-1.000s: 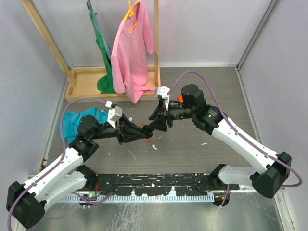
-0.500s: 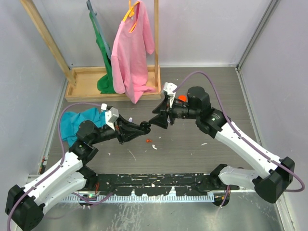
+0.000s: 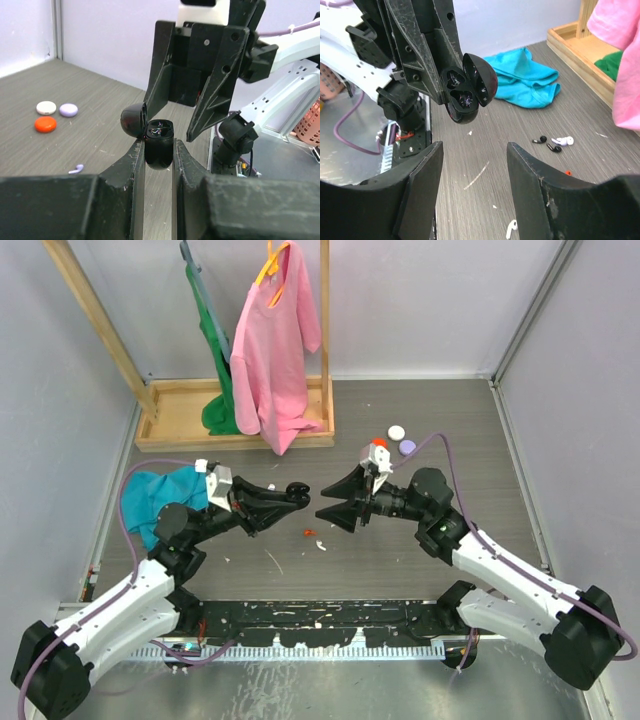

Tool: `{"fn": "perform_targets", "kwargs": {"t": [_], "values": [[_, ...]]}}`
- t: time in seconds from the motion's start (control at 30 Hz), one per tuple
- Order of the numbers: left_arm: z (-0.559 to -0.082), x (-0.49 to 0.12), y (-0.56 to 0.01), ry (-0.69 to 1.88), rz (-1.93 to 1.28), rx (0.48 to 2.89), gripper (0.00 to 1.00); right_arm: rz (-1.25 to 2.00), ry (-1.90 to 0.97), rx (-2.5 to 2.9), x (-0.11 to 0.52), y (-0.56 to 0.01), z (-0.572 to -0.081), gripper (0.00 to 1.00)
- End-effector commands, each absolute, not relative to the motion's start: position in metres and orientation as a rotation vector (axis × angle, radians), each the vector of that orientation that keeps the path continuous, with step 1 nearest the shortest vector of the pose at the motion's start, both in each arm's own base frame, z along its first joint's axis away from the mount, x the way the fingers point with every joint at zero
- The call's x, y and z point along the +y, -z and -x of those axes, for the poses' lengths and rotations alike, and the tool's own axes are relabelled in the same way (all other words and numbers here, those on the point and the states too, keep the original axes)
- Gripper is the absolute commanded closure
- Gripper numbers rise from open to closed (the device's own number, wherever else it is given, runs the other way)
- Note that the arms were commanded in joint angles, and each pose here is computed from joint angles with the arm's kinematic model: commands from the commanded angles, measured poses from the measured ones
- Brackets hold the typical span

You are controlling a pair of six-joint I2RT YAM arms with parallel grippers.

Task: Insert the wireless bluetooth earbuds into the charging case
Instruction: Open the charging case, then pick up the earbud from the center of the board.

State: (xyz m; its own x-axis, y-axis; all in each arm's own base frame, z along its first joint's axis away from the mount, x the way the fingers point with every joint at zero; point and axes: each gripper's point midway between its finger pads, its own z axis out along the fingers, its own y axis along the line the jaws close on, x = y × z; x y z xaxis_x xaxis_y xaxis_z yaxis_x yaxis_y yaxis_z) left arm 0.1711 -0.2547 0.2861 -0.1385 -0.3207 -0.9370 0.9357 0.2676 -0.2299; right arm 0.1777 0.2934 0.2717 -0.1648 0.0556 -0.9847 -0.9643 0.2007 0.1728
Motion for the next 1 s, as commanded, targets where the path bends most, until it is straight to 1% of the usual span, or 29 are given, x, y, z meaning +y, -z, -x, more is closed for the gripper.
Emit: {"fn": "perform_targets", "kwargs": {"t": [0.0,0.2,0.43,0.77,0.97], "values": [[-0.157,-0.253,-0.326,1.265,-0.698,1.053,0.98,0.879,-1.279,1.137,0.295,-0.32,-0.167,0.42],[-0.151,-0.257,-0.339,1.3,-0.719,1.009,0.98,0.879,-1.368,1.032,0.299,-0.329,-0.154,0.44],[-0.144,-0.263,-0.35,1.336,-0.744,0.957,0.97,0.914,-1.403,0.964,0.307,-0.335,-0.144,0.47],[-0.14,-0.264,-0.359,1.34,-0.74,0.916,0.97,0.903,-1.419,0.963,0.31,-0.335,-0.143,0.49],[-0.139,-0.267,-0.358,1.35,-0.748,0.914,0.97,0.914,-1.447,0.939,0.314,-0.341,-0.139,0.57]]}}
